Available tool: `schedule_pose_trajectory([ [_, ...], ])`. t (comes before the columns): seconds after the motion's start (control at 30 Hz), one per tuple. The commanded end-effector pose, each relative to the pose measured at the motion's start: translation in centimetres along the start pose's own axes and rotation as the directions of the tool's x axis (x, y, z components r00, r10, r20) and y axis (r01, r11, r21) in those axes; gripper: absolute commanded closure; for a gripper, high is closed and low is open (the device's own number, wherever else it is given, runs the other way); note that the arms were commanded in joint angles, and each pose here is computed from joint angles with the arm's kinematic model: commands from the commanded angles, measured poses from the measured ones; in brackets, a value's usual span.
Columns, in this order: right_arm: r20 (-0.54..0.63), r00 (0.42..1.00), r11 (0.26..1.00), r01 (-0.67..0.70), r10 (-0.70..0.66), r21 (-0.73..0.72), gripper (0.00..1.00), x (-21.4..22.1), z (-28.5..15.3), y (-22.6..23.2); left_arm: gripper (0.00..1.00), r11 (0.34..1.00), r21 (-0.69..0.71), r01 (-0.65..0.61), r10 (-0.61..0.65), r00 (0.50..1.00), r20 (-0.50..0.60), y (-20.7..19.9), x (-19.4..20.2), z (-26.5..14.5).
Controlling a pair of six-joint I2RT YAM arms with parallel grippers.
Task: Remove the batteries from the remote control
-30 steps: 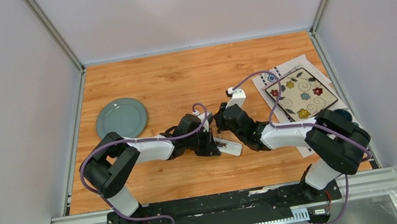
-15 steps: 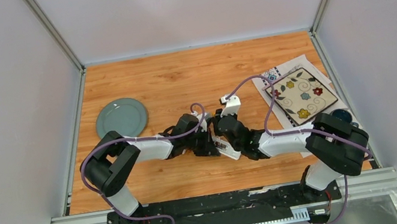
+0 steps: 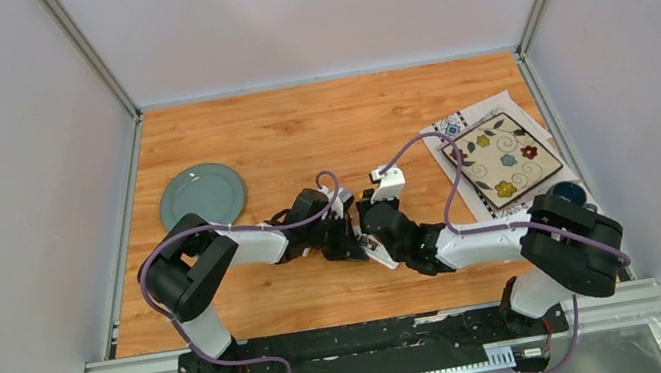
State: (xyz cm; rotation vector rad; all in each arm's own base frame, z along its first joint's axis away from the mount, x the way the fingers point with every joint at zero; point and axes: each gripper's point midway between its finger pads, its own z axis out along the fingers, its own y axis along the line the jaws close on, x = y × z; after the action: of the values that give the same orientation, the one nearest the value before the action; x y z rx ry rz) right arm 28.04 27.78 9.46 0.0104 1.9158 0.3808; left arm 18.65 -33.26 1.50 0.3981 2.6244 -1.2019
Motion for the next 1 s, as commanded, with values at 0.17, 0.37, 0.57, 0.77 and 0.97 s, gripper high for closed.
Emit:
schedule_pose_trajectory([
  [0.17,-0.047,0.996,0.993,-0.078,0.074,-0.088,1.00,-1.3,-2.1,2.4,1.00,0.977,-0.214,0.011,-0.018,0.999,-0.031,5.5,2.0,0.2],
  [0.37,-0.039,0.996,0.987,-0.084,0.079,-0.140,1.00,-2.8,-2.5,3.8,1.00,0.961,-0.271,-0.047,0.042,0.999,-0.025,5.6,1.2,-1.3],
  [0.57,-0.045,0.997,0.988,-0.066,0.060,-0.140,1.00,-2.7,-2.0,4.3,0.92,0.929,-0.355,-0.106,0.094,0.994,-0.052,6.0,1.3,-3.8],
  [0.77,-0.027,0.998,0.990,-0.053,0.050,-0.128,1.00,-3.5,-2.1,4.2,0.67,0.911,-0.383,-0.150,0.146,0.989,-0.040,5.6,1.0,-5.9],
  [0.97,-0.006,0.998,0.992,-0.055,0.055,-0.117,1.00,-4.7,-2.2,3.9,0.47,0.929,-0.323,-0.182,0.208,0.977,0.048,2.9,-0.8,-7.3],
])
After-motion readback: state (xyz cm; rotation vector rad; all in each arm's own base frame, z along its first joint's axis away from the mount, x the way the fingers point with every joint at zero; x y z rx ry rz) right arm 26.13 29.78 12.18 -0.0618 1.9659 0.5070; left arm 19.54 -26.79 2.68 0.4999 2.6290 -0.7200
